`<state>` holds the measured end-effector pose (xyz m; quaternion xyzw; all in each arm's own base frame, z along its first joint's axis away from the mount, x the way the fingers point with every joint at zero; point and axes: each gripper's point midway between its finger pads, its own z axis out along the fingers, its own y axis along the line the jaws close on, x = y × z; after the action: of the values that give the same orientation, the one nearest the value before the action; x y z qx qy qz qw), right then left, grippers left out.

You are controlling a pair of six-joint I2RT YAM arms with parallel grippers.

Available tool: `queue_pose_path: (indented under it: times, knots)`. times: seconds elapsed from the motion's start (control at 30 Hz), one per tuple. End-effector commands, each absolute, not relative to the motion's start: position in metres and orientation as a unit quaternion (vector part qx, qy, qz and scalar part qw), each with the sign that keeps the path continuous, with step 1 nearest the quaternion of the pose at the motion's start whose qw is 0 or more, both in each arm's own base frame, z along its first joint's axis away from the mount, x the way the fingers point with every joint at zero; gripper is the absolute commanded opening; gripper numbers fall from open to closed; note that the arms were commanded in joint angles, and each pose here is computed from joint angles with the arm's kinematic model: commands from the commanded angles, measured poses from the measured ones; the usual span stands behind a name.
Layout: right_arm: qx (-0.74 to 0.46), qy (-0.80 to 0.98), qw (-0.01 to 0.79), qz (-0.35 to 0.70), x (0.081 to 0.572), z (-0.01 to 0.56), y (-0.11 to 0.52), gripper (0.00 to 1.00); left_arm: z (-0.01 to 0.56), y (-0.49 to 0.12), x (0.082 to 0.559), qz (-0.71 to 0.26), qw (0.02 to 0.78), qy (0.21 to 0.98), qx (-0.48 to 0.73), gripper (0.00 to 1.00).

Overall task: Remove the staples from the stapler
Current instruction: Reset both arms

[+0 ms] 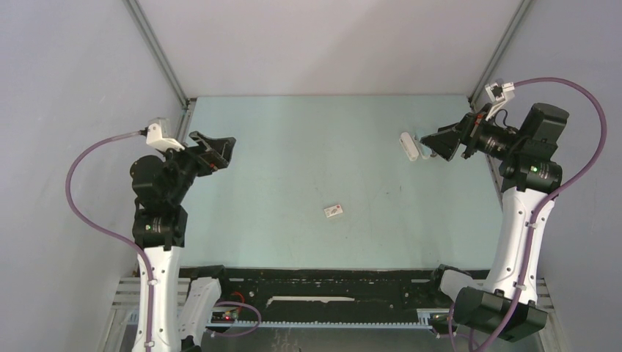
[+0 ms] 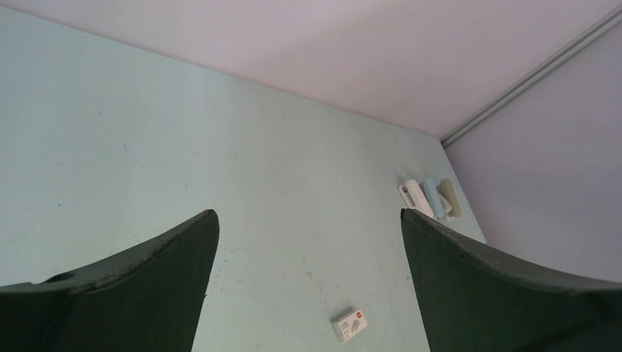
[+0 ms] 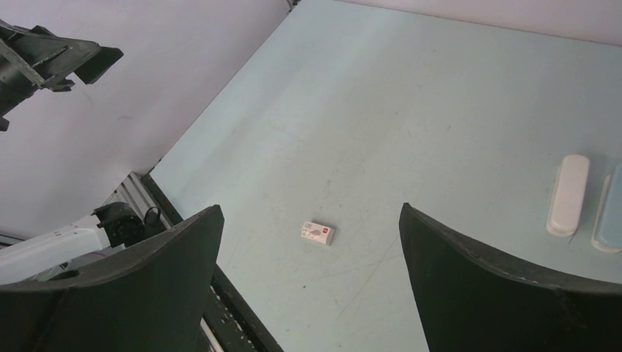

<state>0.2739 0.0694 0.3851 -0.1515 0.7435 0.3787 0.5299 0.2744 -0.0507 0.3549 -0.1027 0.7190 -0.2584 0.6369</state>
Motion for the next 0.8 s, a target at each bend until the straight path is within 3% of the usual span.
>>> queue_pose_path:
  times: [0.0,0.77]
  knots:
    - [-0.156,0.736,0.537,0.382,0.2723,0.3899,0.0694,1.0,0.3586,-0.05,0.275,-0.26,0.642,0.714,-0.098,1.0]
    - [-0.15,0.74,0.536,0.377,0.2744,0.3828,0.065,1.0,0.3572,-0.0534,0.2793,-0.272,0.637,0.715,-0.095,1.0]
